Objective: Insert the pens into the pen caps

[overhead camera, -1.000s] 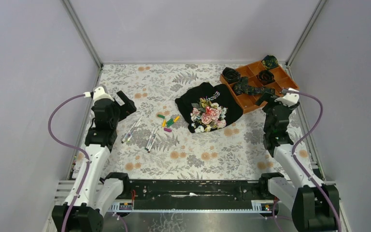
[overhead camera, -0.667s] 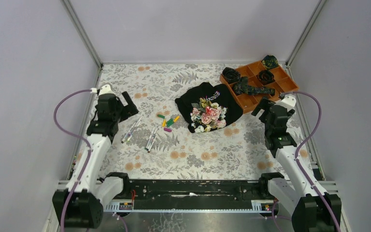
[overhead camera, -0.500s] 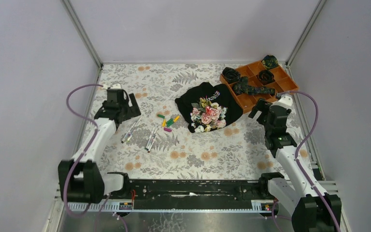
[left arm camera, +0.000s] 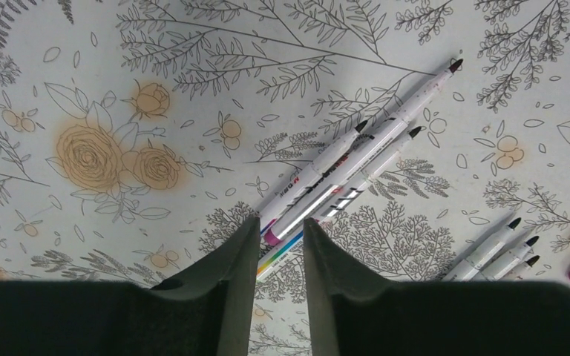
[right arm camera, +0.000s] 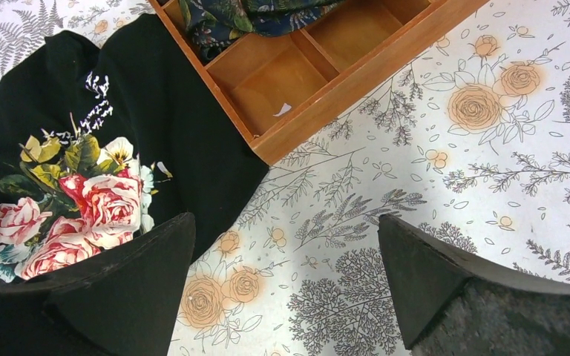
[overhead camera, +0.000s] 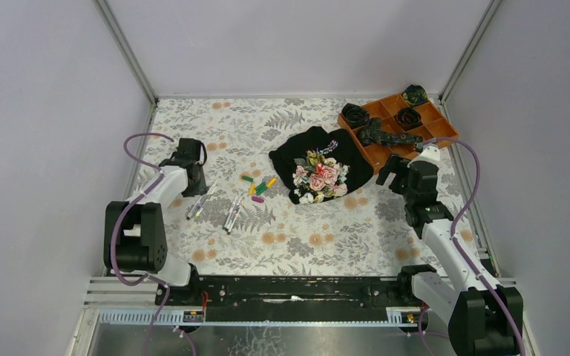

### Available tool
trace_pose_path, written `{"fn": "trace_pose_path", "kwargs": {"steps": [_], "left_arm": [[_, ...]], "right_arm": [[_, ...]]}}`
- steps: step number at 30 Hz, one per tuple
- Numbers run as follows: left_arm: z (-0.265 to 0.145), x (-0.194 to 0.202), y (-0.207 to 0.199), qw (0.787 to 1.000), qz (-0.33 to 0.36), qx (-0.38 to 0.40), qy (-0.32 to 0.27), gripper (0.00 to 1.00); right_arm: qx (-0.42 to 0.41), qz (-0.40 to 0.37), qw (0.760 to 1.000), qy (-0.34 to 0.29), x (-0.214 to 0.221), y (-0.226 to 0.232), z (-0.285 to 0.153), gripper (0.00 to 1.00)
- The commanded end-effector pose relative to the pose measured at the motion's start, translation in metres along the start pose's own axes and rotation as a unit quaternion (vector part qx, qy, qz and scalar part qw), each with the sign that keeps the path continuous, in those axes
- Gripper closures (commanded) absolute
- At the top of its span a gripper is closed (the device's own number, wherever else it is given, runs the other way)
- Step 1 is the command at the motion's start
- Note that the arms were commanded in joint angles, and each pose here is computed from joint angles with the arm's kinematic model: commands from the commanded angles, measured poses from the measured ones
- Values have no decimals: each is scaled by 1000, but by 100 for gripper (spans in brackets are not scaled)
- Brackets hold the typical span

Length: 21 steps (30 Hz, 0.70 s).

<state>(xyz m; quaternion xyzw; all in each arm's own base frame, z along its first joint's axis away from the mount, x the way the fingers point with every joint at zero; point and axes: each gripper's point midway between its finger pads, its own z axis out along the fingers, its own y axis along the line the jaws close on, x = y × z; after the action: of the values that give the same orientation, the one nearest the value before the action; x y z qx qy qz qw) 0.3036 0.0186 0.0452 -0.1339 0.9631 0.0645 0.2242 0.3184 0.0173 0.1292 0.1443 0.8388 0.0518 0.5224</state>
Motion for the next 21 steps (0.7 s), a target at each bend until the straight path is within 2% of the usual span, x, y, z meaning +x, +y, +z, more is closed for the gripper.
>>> {"fn": "trace_pose_path", "kwargs": {"steps": [1, 21], "left_arm": [[0, -12, 5, 1000, 3, -7, -2, 76], [21, 0, 2, 999, 23, -2, 45, 76]], "right_arm": [[-17, -1, 999, -27, -23, 11, 0, 2], [-14, -4, 1000, -19, -20, 10, 1, 2]]}}
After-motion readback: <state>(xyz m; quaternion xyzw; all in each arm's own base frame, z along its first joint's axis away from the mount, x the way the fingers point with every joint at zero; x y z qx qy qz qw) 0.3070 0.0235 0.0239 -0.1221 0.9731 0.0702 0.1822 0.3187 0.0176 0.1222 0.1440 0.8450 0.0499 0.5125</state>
